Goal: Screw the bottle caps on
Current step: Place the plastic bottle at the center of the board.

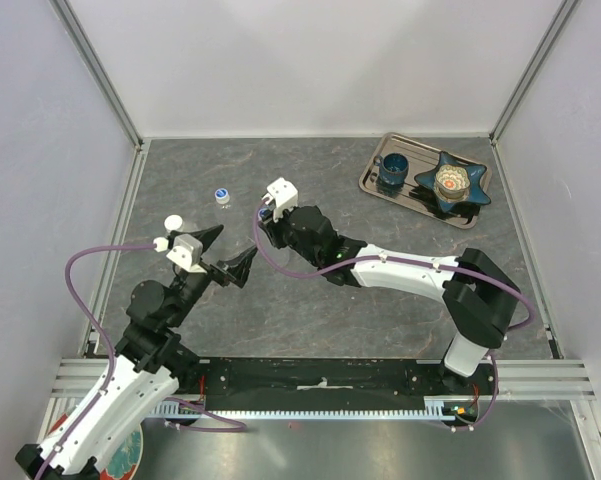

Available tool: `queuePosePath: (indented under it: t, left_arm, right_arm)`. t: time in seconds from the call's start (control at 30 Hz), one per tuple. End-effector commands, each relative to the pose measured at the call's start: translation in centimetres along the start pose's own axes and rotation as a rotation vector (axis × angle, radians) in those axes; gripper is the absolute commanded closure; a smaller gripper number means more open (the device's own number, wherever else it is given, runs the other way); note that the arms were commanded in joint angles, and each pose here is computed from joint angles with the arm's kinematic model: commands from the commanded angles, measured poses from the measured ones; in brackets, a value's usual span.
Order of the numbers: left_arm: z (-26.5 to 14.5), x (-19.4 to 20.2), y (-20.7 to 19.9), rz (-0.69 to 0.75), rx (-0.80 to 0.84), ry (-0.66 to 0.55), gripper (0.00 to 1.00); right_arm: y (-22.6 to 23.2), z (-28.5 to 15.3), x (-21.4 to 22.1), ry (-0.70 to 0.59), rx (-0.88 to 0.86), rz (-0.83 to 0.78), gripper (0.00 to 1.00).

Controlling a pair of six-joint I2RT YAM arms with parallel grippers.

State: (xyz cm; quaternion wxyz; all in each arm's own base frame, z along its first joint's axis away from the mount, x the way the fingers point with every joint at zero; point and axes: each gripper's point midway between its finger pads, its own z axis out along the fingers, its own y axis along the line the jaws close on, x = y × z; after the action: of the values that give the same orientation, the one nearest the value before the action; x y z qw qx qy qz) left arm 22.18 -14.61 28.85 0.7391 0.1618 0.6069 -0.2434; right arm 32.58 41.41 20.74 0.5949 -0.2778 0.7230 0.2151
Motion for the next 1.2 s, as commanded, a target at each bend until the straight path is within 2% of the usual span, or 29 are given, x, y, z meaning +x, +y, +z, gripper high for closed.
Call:
queuePosePath:
  t: [0.0,0.13,0.23,0.27,0.53,0.67,1.17]
  left_arm:
    - [-0.1,-0.2,-0.5,-0.055,0.032,-0.022,0.01]
    - [-0.2,-0.1,-0.4,-0.053,0.035,-0.035,0.01]
    - [-0.3,-0.1,-0.1,-0.065,0.024,-0.036,0.01]
    - [-0.3,-0.2,0.0,-0.064,0.021,-0.038,0.01]
    - [-0.2,-0.4,0.1,-0.068,0.015,-0.038,0.01]
    - [-0.3,-0.5,0.1,-0.068,0.015,-0.038,0.00]
    - [-0.2,-1.0,0.3,-0.064,0.009,-0.043,0.01]
  right_arm:
    - [0.5,0.4,-0.1,-0.023,0.008,0.073,0.93]
    - [0.4,0.3,0.5,0.002,0.008,0.072,0.88]
    - [0.5,0.2,0.5,0.011,-0.001,0.065,0.71]
    - [0.5,0.2,0.5,0.014,0.001,0.061,0.62]
    - [0.5,-0.4,0.1,0.012,0.006,0.036,0.50]
    - [0.5,-0.7,-0.4,0.004,0.013,0.033,0.39]
    - [0.7,-2.0,-2.7,-0.037,0.015,0.007,0.34]
